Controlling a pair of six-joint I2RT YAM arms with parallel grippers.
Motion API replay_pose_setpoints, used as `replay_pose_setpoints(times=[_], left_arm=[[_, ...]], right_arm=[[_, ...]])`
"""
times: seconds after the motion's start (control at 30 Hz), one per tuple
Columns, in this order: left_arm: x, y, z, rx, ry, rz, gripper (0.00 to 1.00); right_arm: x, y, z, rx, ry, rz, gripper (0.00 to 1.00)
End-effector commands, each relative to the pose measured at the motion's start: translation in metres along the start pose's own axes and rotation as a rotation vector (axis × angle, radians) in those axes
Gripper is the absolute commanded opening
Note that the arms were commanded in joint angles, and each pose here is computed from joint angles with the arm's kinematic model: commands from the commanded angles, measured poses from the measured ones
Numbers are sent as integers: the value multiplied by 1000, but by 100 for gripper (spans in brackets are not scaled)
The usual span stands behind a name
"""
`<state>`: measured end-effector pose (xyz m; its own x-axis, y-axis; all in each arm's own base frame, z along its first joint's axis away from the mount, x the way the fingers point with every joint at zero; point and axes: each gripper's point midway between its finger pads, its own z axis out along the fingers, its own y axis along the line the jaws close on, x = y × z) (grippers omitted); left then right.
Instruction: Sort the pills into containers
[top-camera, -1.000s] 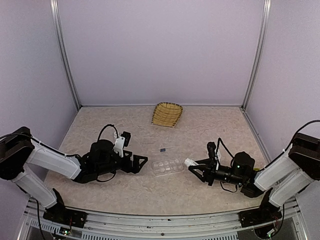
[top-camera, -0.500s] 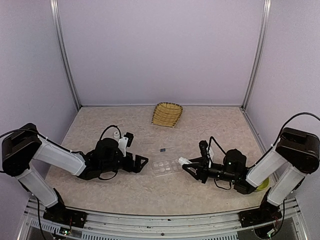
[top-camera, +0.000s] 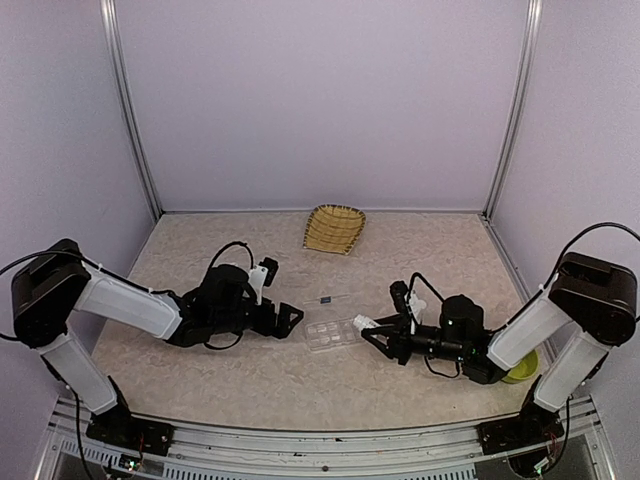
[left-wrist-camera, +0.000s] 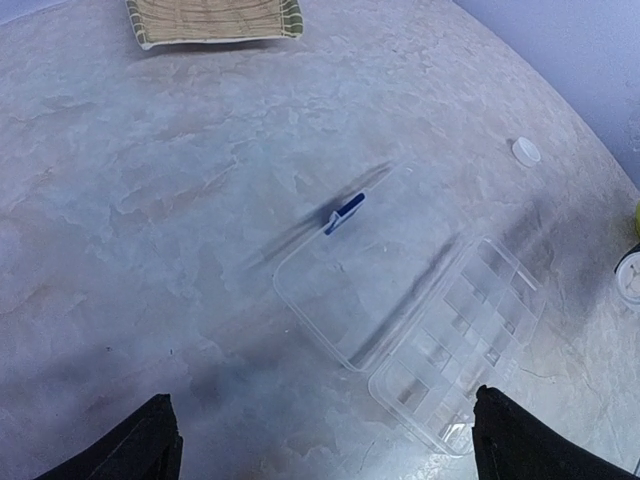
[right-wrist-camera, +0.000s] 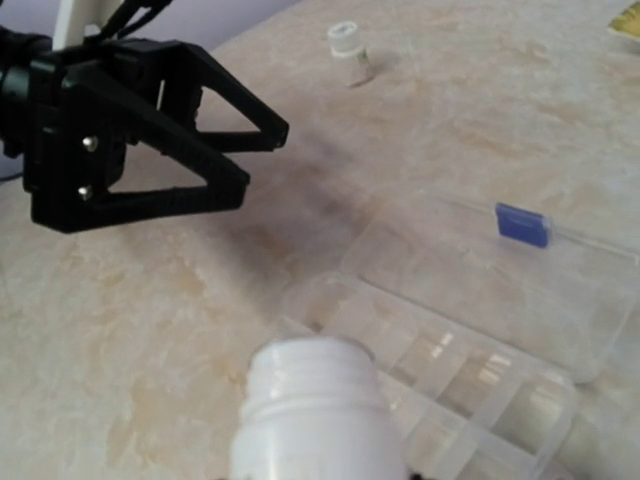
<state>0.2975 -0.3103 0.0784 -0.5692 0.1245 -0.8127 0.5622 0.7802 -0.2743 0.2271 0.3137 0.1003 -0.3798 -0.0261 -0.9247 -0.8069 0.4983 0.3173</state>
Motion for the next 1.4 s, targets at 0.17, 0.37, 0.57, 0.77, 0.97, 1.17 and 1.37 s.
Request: replay_pose_setpoints(times=[0.17,0.37,0.57,0.77,0.97,1.17,1.37], left_arm=[[11,-1,3,54,-21,-23,99],[8,0,3,55,-27,-14,99],[5,1,1,52,-35,-13,99],[5,1,2,57,-33,-17,99],[5,2,1,58,-32,-17,99],[4,2,1,59,-34,-18,99],[4,1,0,62,-36,-18,99]], right_arm=[[11,-9,12,15,42,-6,21],[17,-12,16,19,60,1,21],[21,-15,16,34,76,7,21],[24,-17,18,44,97,18,21],[28,-20,18,58,114,27,20],[32,-21,19,65,130,35,20],[36,-23,22,68,144,43,20]])
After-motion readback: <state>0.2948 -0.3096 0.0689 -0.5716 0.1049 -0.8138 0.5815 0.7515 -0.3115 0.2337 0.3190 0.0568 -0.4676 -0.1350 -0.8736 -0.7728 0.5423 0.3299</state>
